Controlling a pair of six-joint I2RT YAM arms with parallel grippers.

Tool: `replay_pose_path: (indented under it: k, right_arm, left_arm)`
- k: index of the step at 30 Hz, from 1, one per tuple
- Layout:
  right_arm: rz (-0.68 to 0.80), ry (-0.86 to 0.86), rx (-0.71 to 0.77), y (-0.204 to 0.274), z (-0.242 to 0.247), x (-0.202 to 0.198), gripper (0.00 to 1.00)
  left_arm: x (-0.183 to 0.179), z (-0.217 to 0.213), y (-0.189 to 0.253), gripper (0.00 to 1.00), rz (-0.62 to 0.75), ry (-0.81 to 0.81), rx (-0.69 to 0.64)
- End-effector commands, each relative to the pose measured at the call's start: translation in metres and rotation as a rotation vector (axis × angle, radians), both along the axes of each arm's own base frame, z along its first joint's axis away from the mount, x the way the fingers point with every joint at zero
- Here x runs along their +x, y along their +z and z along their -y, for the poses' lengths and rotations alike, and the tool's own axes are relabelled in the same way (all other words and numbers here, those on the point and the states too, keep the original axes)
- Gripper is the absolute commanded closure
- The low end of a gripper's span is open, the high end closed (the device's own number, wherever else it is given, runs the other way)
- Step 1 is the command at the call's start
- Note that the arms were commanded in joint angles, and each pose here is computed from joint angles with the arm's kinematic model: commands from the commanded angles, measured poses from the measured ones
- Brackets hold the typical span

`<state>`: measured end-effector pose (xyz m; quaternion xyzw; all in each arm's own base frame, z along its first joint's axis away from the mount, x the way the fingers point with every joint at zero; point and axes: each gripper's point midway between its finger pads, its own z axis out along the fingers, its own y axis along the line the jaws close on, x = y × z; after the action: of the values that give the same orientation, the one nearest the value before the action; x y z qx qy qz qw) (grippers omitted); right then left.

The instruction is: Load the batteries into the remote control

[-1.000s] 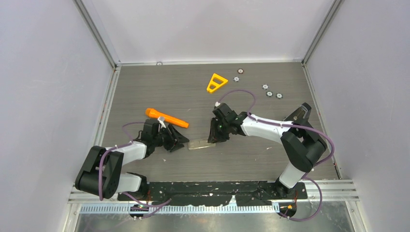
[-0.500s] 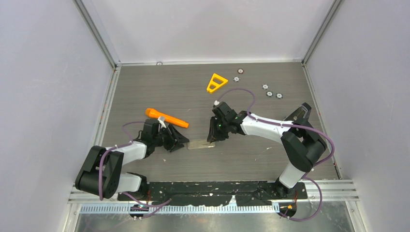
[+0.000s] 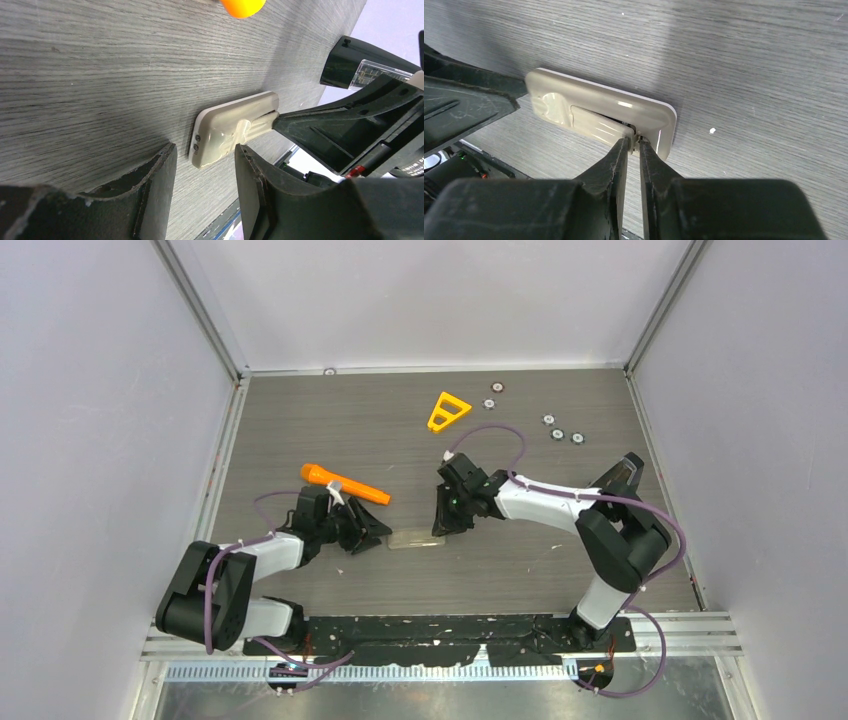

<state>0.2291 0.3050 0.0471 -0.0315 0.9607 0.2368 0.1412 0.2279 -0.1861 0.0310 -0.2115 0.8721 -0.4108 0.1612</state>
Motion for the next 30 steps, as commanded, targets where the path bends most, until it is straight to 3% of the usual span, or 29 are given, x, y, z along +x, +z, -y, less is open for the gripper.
replay_pose_path:
  k: [1, 13, 30]
  right_arm:
    - [0.027, 0.005, -0.005, 0.002, -0.006, 0.007, 0.80]
    - [0.038, 0.019, -0.062, -0.008, -0.001, 0.006, 0.81]
    - [0.142, 0.111, -0.331, -0.021, 0.006, -0.001, 0.79]
  left_arm:
    - [-0.015, -0.009, -0.023, 0.51, -0.071, -0.003, 0.072]
    - [-0.015, -0.009, -0.023, 0.51, -0.073, -0.005, 0.072]
    - [-0.014, -0.010, -0.022, 0.51, -0.060, -0.006, 0.080]
